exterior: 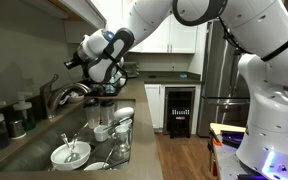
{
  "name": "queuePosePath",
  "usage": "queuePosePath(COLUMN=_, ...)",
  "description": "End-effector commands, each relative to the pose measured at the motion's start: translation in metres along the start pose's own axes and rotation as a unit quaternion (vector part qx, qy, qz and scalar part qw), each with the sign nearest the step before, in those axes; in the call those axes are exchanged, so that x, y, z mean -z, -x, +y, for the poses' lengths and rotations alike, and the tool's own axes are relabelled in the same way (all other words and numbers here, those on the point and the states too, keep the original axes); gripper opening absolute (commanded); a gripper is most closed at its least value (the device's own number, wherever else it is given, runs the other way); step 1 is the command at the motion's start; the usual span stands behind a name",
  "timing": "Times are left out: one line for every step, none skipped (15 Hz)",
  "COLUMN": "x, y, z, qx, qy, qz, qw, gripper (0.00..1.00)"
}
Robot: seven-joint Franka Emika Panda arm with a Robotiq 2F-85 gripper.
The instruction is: Turn off the faucet of the sink.
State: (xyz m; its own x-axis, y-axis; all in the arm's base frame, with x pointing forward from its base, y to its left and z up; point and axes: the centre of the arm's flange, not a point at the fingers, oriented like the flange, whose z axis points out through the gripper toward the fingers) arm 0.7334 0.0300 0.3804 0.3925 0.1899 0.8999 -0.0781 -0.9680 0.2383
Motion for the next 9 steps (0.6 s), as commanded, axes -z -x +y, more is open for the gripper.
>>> queuePosePath(x=0.044, y=0.021, z=0.011, qx=-0.021, qy=0.009, qz=0.007, qw=0.9997, gripper=0.03)
queuePosePath(x=0.05, y=0.024, z=0.015, qx=-0.019, qy=0.01, qz=-0.001, qw=0.9998, gripper=0.04)
queuePosePath(x=0.058, y=0.024, z=0.018, qx=-0.018, qy=0.009, qz=-0.008, qw=0.9998, gripper=0.04)
queuePosePath(x=0.065, y=0.023, z=0.019, qx=-0.02, qy=0.008, qz=-0.012, qw=0.9997, gripper=0.03)
queuePosePath(x=0.075, y=0.023, z=0.024, qx=-0.021, qy=0.004, qz=-0.021, qw=0.9995, gripper=0.03)
queuePosePath(x=0.084, y=0.024, z=0.028, qx=-0.023, qy=0.002, qz=-0.029, qw=0.9993, gripper=0.03)
queuePosePath(x=0.093, y=0.025, z=0.031, qx=-0.027, qy=0.002, qz=-0.035, qw=0.999, gripper=0.03)
queuePosePath(x=0.101, y=0.026, z=0.034, qx=-0.029, qy=0.002, qz=-0.043, qw=0.9987, gripper=0.03)
queuePosePath(x=0.11, y=0.029, z=0.039, qx=-0.031, qy=0.001, qz=-0.052, qw=0.9982, gripper=0.03)
